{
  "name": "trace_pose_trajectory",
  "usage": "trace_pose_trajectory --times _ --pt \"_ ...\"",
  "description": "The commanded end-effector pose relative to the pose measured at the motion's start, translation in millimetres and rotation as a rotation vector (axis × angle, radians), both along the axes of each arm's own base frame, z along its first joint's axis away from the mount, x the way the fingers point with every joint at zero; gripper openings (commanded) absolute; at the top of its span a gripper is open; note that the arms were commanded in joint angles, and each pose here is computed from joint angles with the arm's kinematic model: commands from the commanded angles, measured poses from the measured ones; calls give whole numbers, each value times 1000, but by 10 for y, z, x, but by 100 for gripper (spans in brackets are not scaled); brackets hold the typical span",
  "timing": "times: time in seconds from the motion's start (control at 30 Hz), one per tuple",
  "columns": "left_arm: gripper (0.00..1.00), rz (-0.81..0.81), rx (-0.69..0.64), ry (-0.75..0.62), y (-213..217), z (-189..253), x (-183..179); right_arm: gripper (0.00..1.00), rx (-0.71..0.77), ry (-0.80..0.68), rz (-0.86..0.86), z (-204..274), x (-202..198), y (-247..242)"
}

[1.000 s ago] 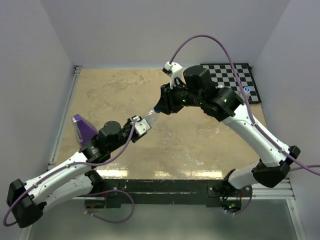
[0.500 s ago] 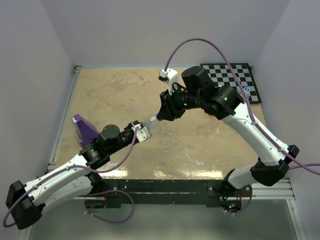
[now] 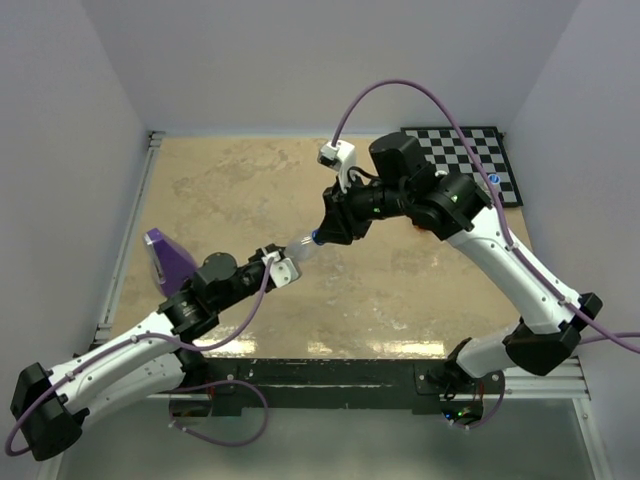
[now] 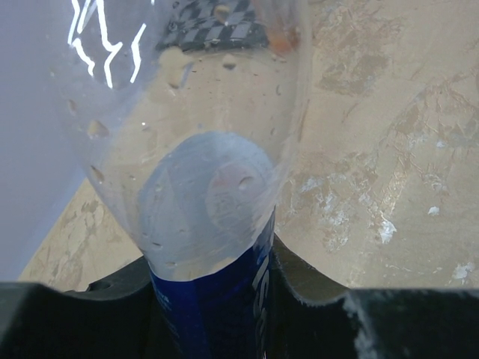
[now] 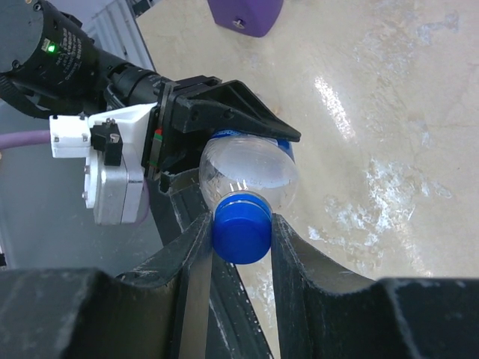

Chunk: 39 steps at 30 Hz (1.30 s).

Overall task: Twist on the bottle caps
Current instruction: Screw the bottle cap onto the plastic bottle.

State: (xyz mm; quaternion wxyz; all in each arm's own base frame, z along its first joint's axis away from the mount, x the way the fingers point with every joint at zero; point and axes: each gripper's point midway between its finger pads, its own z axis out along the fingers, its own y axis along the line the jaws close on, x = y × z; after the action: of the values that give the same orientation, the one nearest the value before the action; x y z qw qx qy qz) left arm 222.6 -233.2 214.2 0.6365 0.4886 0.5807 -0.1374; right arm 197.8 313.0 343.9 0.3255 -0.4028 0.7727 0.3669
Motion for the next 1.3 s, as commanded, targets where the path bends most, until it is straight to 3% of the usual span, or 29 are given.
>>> trace_pose_trajectory --times 0.0,0.23,0.4,0.53,0.77,1.0,1.27 --pt "38 -112 -258 -238 -250 1065 -110 0 -95 52 -71 -286 155 55" --pt "36 -29 -280 -213 -274 1116 44 0 -108 47 -165 -283 297 37" --pt "36 27 -378 -233 -227 1248 44 0 -85 69 -186 -316 300 66" --pt "36 -2 -433 -274 -249 1329 -52 0 -17 86 -150 -233 229 122" --pt "36 -77 -392 -315 -272 1206 -200 0 7 99 -149 -205 305 -49" --pt "36 78 -397 -288 -199 1137 0 0 11 86 -328 -119 537 -161" --pt "35 161 -426 -243 -295 1108 82 0 47 105 -390 -127 598 -145"
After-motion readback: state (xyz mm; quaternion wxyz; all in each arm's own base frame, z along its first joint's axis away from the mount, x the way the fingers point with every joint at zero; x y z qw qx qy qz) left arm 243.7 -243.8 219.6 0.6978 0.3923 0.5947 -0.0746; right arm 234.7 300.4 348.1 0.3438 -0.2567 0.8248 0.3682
